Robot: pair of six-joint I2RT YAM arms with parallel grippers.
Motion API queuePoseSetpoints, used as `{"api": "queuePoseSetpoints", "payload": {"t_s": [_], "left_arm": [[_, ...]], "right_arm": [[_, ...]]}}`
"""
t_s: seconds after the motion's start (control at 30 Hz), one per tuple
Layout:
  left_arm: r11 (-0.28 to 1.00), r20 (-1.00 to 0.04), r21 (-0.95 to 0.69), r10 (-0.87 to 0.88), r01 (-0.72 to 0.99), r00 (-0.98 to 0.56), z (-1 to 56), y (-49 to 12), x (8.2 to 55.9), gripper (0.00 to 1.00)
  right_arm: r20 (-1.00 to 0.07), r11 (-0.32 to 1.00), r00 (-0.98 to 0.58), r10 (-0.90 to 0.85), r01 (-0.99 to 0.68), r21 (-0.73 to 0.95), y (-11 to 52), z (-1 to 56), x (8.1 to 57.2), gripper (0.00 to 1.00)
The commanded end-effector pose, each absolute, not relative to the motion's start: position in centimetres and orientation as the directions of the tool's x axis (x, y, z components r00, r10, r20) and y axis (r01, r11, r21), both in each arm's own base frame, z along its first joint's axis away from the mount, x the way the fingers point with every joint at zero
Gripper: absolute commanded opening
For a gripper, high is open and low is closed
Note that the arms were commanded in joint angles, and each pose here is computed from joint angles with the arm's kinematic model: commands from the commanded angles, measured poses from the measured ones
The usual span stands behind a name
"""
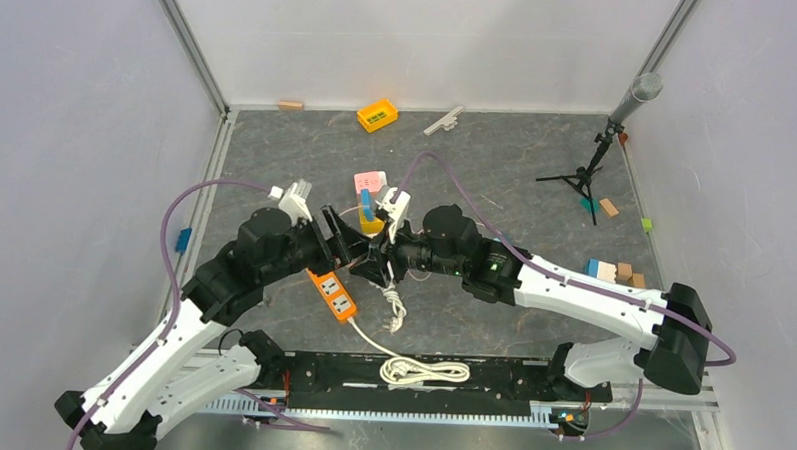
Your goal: Insert the plug
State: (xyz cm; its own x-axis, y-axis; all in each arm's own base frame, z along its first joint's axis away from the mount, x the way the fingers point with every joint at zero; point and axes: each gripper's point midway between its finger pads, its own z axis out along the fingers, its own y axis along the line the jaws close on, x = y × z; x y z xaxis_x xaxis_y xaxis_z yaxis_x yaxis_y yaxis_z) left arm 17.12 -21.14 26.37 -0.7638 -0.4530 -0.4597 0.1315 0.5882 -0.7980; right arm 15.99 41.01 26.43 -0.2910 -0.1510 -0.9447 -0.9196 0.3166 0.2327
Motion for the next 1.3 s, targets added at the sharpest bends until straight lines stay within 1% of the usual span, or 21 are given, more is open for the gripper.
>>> {"api": "queuePoseSetpoints", "payload": {"t_s": [0.0,0.03,0.1,0.2,0.27,0.37,0.5,0.53,0.63,0.8,0.83,0.87,0.9,0.93,0.97,1.03,1.07,1.13,1.27], "left_arm": [[0.588,-0.468,-0.775,-0.287,0.232,-0.836,27.1,-22.3,15.5,0.89],[0.582,-0.455,-0.777,-0.254,0.241,-0.853,27.0,-22.4,15.2,0.91],[0.567,-0.433,-0.784,-0.208,0.253,-0.877,26.8,-22.4,14.9,0.91],[0.535,-0.408,-0.803,-0.172,0.263,-0.897,27.0,-22.2,14.7,0.88],[0.507,-0.394,-0.818,-0.148,0.272,-0.907,27.2,-22.5,14.4,0.83],[0.463,-0.370,-0.842,-0.119,0.279,-0.921,27.6,-23.1,14.0,0.72],[0.440,-0.364,-0.853,-0.115,0.281,-0.924,27.8,-23.4,14.1,0.65],[0.435,-0.362,-0.856,-0.118,0.280,-0.924,27.8,-23.5,14.1,0.62],[0.421,-0.352,-0.866,-0.126,0.271,-0.927,27.7,-23.7,14.2,0.48],[0.420,-0.347,-0.869,-0.138,0.262,-0.928,27.6,-23.7,14.2,0.08],[0.427,-0.348,-0.867,-0.146,0.258,-0.926,27.5,-23.6,14.3,0.02],[0.434,-0.351,-0.864,-0.154,0.255,-0.924,27.4,-23.4,14.3,0.02],[0.445,-0.355,-0.859,-0.165,0.252,-0.920,27.1,-23.3,14.5,0.02],[0.460,-0.361,-0.853,-0.180,0.246,-0.915,26.9,-23.0,14.7,0.02],[0.478,-0.367,-0.845,-0.194,0.239,-0.910,26.6,-22.8,14.8,0.02],[0.527,-0.376,-0.823,-0.228,0.211,-0.898,25.6,-22.0,15.2,0.02],[0.555,-0.383,-0.808,-0.244,0.196,-0.891,25.0,-21.5,15.5,0.02],[0.615,-0.382,-0.775,-0.278,0.142,-0.881,23.5,-20.4,15.8,0.02],[0.743,-0.349,-0.669,-0.341,-0.022,-0.873,19.3,-17.6,16.0,0.02]], "right_arm": [[-0.973,0.327,-0.202,-0.114,-0.932,0.155,40.3,29.7,16.8,0.00],[-0.975,0.324,-0.188,-0.119,-0.936,0.141,40.1,29.9,16.8,0.00],[-0.972,0.321,-0.175,-0.158,-0.940,0.117,39.5,29.6,16.9,0.00],[-0.973,0.304,-0.147,-0.181,-0.949,0.086,38.9,30.0,17.0,0.00],[-0.971,0.293,-0.137,-0.198,-0.953,0.075,38.6,30.0,17.0,0.00],[-0.963,0.288,-0.140,-0.230,-0.955,0.070,38.2,29.5,17.1,0.00],[-0.962,0.280,-0.142,-0.235,-0.957,0.073,38.0,29.3,16.9,0.00],[-0.962,0.274,-0.143,-0.231,-0.959,0.077,38.1,29.5,16.8,0.00],[-0.962,0.267,-0.153,-0.224,-0.959,0.090,38.3,29.5,16.7,0.00],[-0.959,0.310,-0.184,-0.213,-0.944,0.112,38.2,29.2,17.3,0.01],[-0.959,0.328,-0.192,-0.208,-0.937,0.116,38.0,29.1,17.6,0.15],[-0.958,0.349,-0.202,-0.203,-0.929,0.121,37.8,29.0,17.9,0.33],[-0.956,0.366,-0.214,-0.200,-0.922,0.130,37.6,28.8,18.3,0.48],[-0.954,0.385,-0.227,-0.195,-0.913,0.139,37.4,28.6,18.6,0.59],[-0.952,0.402,-0.240,-0.190,-0.904,0.148,37.2,28.4,18.9,0.75],[-0.944,0.433,-0.274,-0.185,-0.885,0.173,36.6,27.8,19.4,0.96],[-0.939,0.444,-0.293,-0.182,-0.876,0.187,36.3,27.3,19.5,0.98],[-0.928,0.468,-0.328,-0.176,-0.857,0.214,35.7,26.5,19.8,0.98],[-0.905,0.509,-0.393,-0.162,-0.819,0.265,34.4,24.8,19.9,0.98]]}}
